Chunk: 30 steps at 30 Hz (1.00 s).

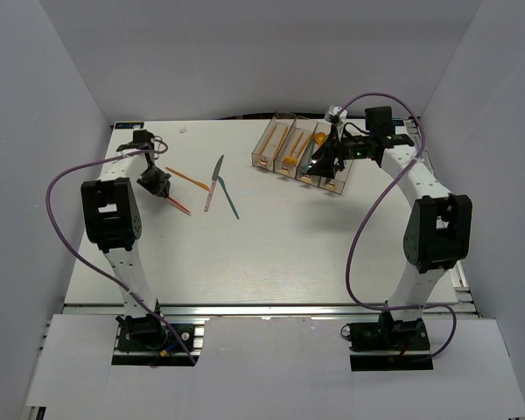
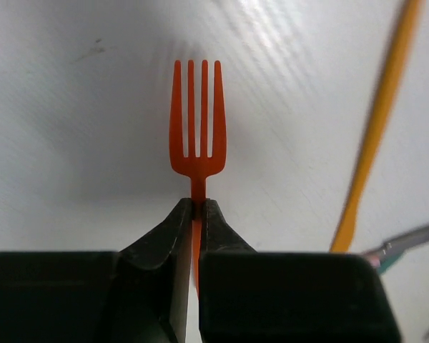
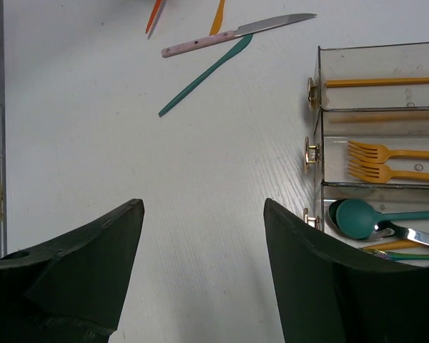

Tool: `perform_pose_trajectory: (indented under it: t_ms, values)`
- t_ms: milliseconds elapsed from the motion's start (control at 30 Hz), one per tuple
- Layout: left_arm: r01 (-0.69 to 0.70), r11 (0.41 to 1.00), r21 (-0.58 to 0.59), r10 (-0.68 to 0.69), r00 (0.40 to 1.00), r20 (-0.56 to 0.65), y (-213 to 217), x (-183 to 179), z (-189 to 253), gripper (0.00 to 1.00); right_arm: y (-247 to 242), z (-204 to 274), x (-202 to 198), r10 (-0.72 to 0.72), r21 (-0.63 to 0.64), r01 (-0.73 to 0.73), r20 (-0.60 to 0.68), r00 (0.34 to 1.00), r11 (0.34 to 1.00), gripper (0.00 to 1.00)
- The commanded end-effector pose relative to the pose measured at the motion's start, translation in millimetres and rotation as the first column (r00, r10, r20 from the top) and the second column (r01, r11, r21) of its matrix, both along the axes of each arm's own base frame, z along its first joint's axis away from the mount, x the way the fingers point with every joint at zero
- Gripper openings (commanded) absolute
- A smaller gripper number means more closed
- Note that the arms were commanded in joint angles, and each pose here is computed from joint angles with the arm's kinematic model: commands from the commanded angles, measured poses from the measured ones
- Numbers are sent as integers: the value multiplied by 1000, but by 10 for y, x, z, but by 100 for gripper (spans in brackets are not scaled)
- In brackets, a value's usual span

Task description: Sort the eating utensils into containers

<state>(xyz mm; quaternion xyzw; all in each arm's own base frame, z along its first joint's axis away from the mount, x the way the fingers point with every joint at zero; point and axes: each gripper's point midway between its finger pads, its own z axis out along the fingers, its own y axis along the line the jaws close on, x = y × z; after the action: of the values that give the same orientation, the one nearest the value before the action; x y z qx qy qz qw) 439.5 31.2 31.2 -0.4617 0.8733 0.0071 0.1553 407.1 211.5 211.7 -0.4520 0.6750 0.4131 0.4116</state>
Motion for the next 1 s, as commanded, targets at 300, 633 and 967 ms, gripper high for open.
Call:
perform_pose_trajectory:
  t_ms: [300,633,967]
  values:
    - [729,684,-8,-492,469,733,-1677,692,1775,0,-227,514,156,-58,16,56,173,983,998,75]
    - [913,360,194,-504,15,864,-3499,1121,2128,0,-597,656,161,-154,43,148,205,967,988,75]
    - [724,531,440,-517,-134,845,-3983,1762,2287,0,-696,554,3,-168,54,161,190,967,985,75]
